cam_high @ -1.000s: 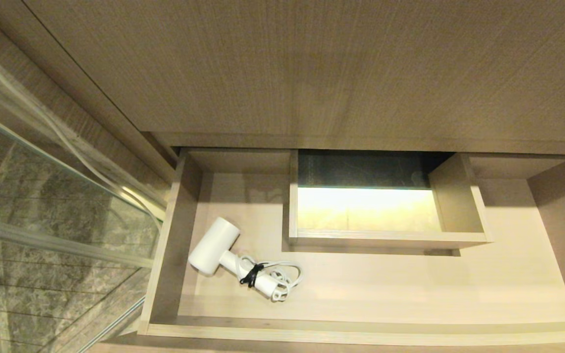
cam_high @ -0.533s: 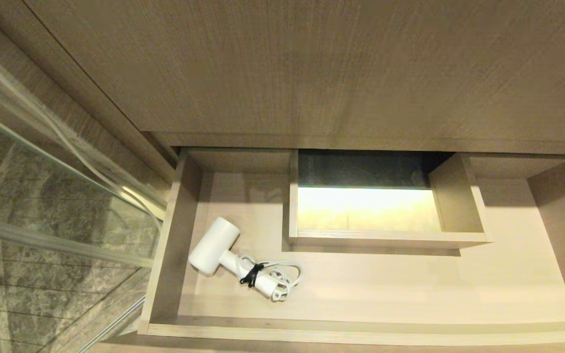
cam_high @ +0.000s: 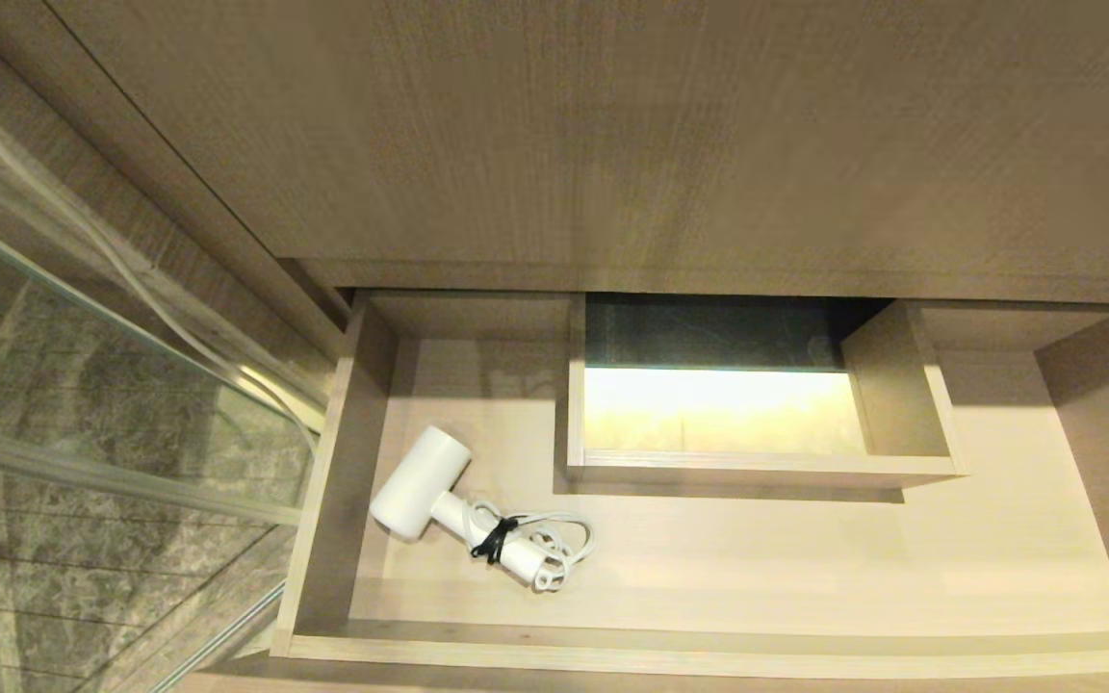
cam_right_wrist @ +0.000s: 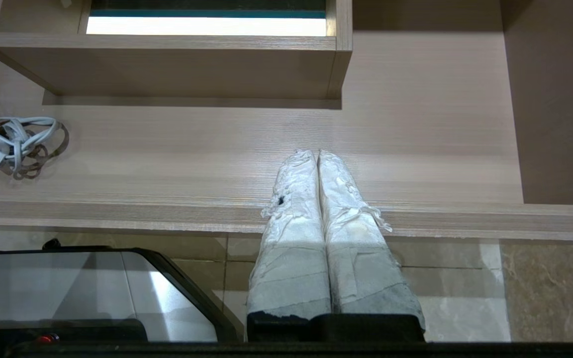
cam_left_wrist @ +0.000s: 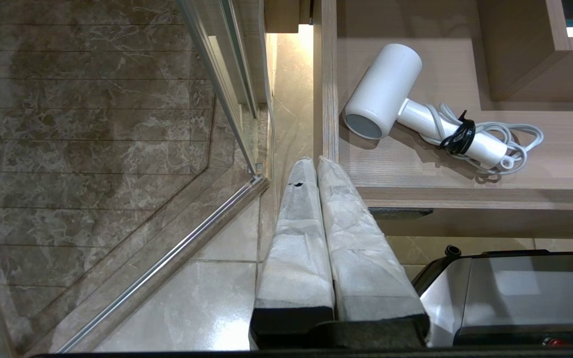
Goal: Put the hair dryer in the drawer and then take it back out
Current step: Take the hairdryer out
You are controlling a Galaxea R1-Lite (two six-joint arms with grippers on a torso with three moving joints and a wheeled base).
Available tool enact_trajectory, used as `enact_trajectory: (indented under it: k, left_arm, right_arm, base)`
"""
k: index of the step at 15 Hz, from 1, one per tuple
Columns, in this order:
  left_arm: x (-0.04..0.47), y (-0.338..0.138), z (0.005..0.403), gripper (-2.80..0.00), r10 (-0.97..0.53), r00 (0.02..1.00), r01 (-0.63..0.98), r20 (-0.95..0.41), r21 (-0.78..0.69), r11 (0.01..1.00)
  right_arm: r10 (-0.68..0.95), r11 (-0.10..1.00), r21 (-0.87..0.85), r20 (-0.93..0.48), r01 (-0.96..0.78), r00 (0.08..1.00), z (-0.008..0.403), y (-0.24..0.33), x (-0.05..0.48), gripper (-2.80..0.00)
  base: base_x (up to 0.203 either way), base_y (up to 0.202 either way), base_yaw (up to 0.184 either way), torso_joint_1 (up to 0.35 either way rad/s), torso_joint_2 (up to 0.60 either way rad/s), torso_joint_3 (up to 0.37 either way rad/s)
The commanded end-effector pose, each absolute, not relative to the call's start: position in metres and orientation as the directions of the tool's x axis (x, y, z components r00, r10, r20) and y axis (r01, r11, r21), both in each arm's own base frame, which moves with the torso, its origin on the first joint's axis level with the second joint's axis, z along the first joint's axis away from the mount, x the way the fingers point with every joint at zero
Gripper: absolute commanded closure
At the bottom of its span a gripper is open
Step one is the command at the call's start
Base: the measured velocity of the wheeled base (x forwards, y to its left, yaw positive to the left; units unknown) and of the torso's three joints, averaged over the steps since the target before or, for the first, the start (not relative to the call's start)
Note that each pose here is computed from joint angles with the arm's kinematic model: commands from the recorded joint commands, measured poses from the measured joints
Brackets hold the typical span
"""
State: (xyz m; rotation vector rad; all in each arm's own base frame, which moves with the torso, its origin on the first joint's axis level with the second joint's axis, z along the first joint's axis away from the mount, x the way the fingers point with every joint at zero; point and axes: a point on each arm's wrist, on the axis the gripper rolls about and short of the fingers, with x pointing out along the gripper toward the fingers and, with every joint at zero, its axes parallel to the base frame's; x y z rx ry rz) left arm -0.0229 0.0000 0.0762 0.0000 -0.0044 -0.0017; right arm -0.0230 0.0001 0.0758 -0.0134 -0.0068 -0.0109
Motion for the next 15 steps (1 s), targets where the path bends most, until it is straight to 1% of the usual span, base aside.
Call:
enact_trajectory:
  k: [1,4,10,12,15]
  left_arm:
    - [-0.0229,0.0,0.0762,0.0,-0.002,1.0,0.002,0.004,0.001,1.0]
    - [-0.0228,0.0,0.0763,0.0,-0.002,1.0,0.002,0.003,0.002,1.0]
    - [-0.0229,0.0,0.0762,0.0,-0.002,1.0,0.002,0.004,0.0,1.0]
    - [-0.0228,0.0,0.0763,0.0,-0.002,1.0,0.002,0.003,0.0,1.0]
    - [-0.0229,0.0,0.0762,0.0,-0.002,1.0,0.002,0.004,0.0,1.0]
  right_arm:
    - [-0.011,1.0,-0.014,0.006,0.011,1.0,0.0759,0.0001,-0.0229,0.0]
    - [-0.015,1.0,0.026,0.008,0.015,1.0,0.0761,0.0,-0.0229,0.0]
    - [-0.014,0.999,0.038,0.011,0.013,1.0,0.0764,0.0,-0.0229,0.0]
    - [-0.014,0.999,0.041,0.011,0.013,1.0,0.0764,0.0,-0.0229,0.0]
    - [-0.015,0.999,0.048,0.011,0.015,1.0,0.0764,0.0,-0.0229,0.0]
  base:
    - [0.0,0.0,0.0,0.0,0.0,0.0]
    - [0.0,0.0,0.0,0.0,0.0,0.0]
    - [0.0,0.0,0.0,0.0,0.0,0.0]
    - [0.005,0.009,-0.072,0.004,0.0,0.003]
    - [-0.001,0.009,-0.165,0.002,0.0,0.001]
